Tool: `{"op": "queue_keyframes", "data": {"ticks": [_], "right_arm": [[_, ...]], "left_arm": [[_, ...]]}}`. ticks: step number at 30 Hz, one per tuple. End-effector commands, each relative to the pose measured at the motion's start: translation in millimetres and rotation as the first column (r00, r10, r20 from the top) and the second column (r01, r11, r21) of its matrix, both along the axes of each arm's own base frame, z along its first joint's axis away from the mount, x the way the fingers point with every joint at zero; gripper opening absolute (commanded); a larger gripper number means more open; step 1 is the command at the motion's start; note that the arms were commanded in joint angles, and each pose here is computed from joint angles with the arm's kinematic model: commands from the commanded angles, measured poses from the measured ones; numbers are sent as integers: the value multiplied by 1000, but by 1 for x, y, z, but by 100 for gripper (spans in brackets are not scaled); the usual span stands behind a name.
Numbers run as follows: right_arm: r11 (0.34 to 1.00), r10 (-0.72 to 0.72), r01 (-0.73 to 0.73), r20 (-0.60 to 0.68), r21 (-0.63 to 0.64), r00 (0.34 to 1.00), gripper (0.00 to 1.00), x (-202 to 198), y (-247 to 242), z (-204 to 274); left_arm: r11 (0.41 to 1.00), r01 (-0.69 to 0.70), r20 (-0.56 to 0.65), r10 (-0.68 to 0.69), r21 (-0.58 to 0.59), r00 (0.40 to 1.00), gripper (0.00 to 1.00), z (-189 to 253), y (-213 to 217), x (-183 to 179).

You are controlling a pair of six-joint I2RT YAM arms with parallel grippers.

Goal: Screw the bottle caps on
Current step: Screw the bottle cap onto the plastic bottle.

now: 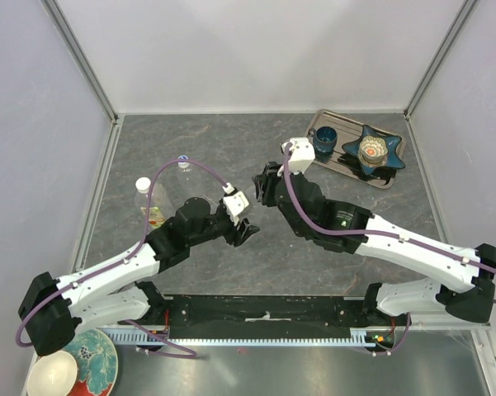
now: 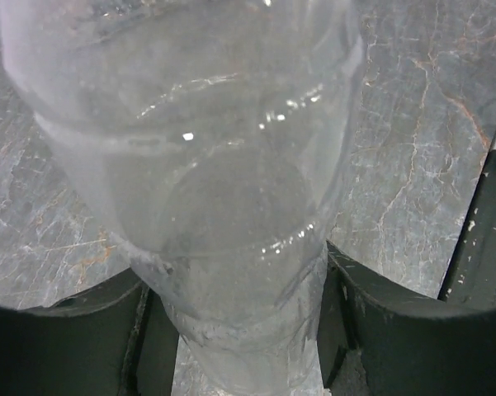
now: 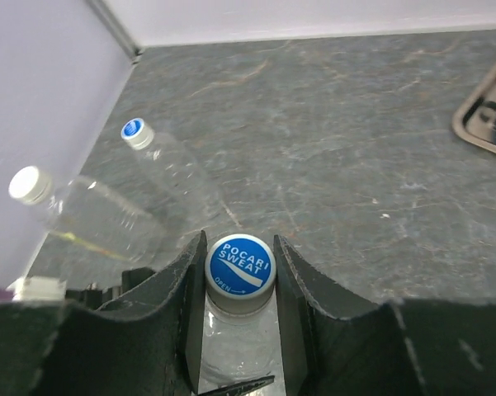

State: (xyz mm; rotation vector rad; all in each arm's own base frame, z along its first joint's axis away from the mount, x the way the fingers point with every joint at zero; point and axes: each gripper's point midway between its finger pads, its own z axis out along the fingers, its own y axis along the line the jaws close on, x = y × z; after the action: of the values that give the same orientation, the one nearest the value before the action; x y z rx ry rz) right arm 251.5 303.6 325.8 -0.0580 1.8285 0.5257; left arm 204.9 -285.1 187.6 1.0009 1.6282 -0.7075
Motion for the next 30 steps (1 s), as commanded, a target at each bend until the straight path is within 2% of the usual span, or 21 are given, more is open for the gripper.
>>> {"op": "queue_keyframes", "data": {"ticks": [1, 3, 5, 6, 7, 8, 12, 15, 16, 19, 20, 21, 23, 25, 27, 30], "right_arm": [[931, -176, 158, -26, -330, 984, 29, 7, -41, -53], [947, -122, 111, -19, -301, 992, 38, 6, -30, -34], [977, -4, 6, 8, -215, 1000, 58, 2, -8, -11], [977, 111, -104, 27, -184, 993, 69, -8, 1, 4], [978, 168, -158, 68, -134, 983, 84, -12, 10, 21], [972, 211, -199, 92, -126, 973, 89, -17, 12, 31], [947, 319, -306, 167, -96, 933, 94, -34, 4, 71], [902, 432, -424, 194, -85, 881, 95, -46, -1, 84], [852, 522, -516, 199, -83, 829, 96, -57, 3, 87], [754, 652, -649, 238, -101, 720, 97, -81, 0, 101], [675, 732, -726, 244, -131, 637, 98, -98, 3, 101], [627, 771, -765, 257, -148, 583, 98, -108, 3, 110], [553, 829, -812, 219, -185, 515, 98, -121, 1, 104], [445, 892, -865, 200, -233, 405, 98, -138, -2, 103], [367, 925, -893, 204, -262, 320, 98, -150, -2, 106], [360, 930, -889, 185, -282, 317, 98, -144, -5, 103]], "left_arm": [[931, 153, 451, 14, -332, 892, 2, 161, -11, -8], [932, 169, 450, -7, -321, 893, 2, 155, -12, -11], [932, 184, 441, -30, -311, 897, 2, 147, -13, -14], [932, 198, 438, -48, -303, 897, 2, 144, -14, -17], [933, 197, 429, -51, -303, 902, 2, 142, -14, -18], [934, 189, 412, -51, -303, 910, 2, 139, -14, -18], [934, 195, 388, -67, -299, 919, 2, 132, -14, -20], [935, 192, 361, -76, -298, 930, 2, 127, -14, -22], [935, 193, 356, -79, -297, 931, 2, 125, -14, -22], [939, 188, 324, -90, -287, 942, 2, 118, -15, -23], [940, 189, 316, -95, -284, 944, 2, 116, -15, -23], [938, 202, 313, -109, -282, 944, 2, 115, -16, -26], [936, 219, 300, -133, -275, 945, 2, 111, -18, -29], [927, 250, 297, -165, -278, 940, 2, 113, -20, -35], [914, 281, 287, -197, -292, 938, 2, 116, -21, -41], [884, 349, 288, -263, -311, 921, 2, 124, -24, -54]]}}
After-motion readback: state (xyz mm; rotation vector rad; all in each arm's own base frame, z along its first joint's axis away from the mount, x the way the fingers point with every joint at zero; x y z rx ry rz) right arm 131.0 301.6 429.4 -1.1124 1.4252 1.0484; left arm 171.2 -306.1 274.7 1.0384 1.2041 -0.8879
